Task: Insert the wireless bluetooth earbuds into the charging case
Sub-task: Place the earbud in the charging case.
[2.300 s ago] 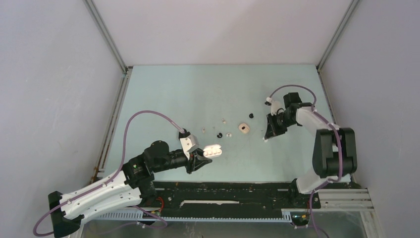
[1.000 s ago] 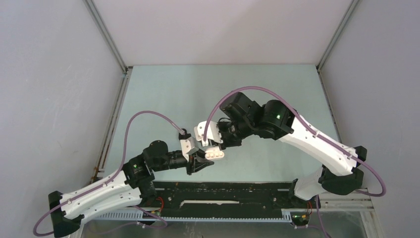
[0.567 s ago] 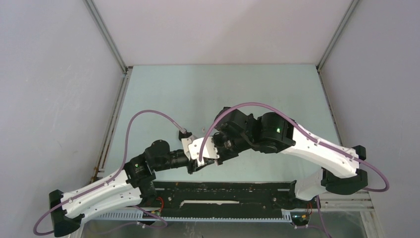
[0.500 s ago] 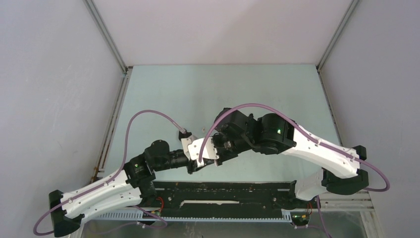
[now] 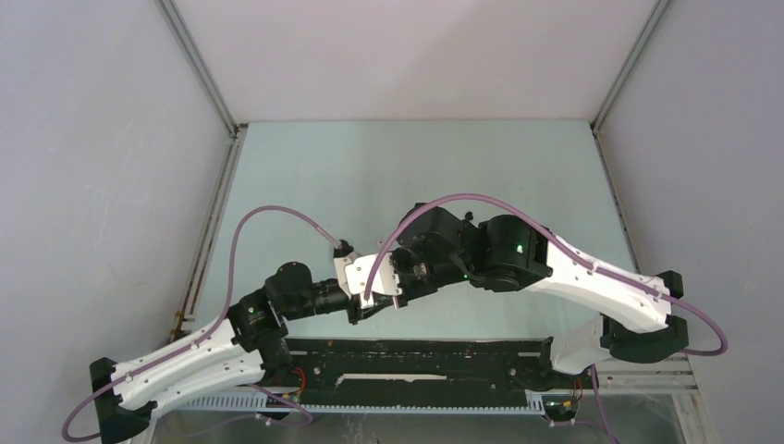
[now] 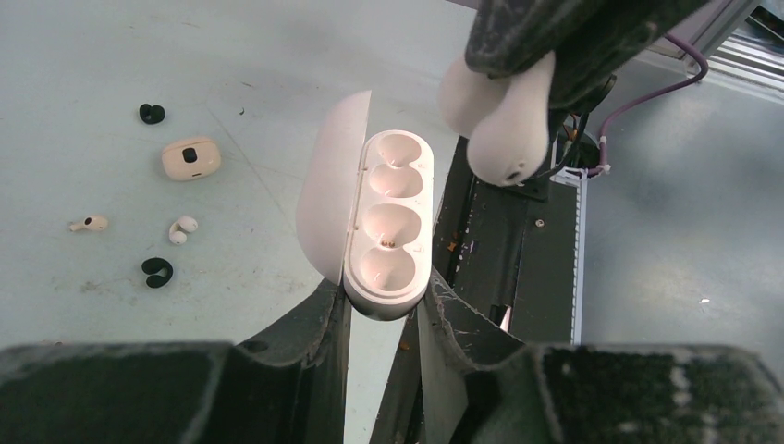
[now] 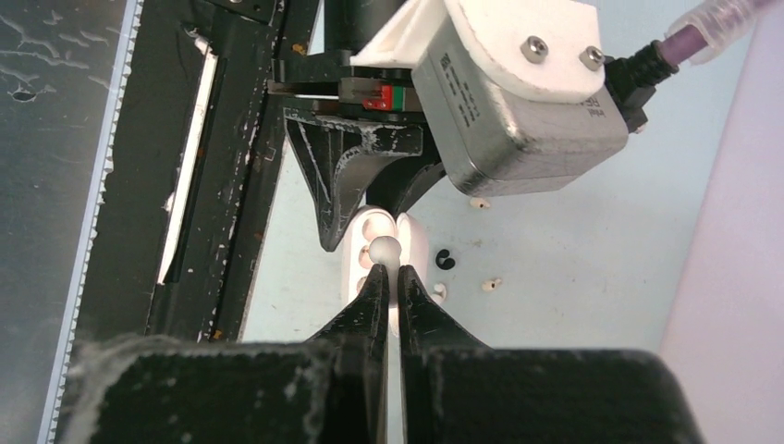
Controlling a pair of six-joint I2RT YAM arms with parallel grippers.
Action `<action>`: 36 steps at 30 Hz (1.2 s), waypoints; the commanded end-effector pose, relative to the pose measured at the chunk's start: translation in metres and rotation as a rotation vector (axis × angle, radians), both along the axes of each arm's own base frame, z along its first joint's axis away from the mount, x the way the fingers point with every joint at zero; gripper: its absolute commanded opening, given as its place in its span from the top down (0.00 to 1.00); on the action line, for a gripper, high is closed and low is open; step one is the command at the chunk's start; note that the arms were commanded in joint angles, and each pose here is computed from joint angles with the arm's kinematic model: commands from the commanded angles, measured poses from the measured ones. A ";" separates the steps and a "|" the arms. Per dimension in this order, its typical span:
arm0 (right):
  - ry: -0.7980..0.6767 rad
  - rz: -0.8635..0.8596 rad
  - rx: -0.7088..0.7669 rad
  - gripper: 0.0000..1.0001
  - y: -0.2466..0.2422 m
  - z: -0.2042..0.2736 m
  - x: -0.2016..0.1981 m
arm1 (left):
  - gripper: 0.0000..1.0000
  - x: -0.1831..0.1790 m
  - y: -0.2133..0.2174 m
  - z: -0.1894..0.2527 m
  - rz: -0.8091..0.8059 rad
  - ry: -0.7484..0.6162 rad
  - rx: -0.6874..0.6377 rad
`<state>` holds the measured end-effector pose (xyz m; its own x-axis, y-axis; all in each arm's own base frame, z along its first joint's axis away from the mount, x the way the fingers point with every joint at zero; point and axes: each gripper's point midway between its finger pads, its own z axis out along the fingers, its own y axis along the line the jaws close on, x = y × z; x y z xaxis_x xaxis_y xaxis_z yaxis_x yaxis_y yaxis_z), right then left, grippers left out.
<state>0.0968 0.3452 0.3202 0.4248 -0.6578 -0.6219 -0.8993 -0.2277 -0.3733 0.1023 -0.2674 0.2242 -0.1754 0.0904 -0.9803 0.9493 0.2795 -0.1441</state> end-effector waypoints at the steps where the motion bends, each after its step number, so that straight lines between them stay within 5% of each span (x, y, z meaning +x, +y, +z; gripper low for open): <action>1: 0.018 0.020 0.009 1.00 0.006 -0.001 -0.009 | 1.00 0.003 -0.001 0.011 0.014 -0.014 -0.046; 36: -0.070 -0.020 -0.068 1.00 0.013 -0.027 0.010 | 1.00 -0.002 0.000 0.014 -0.017 -0.027 -0.065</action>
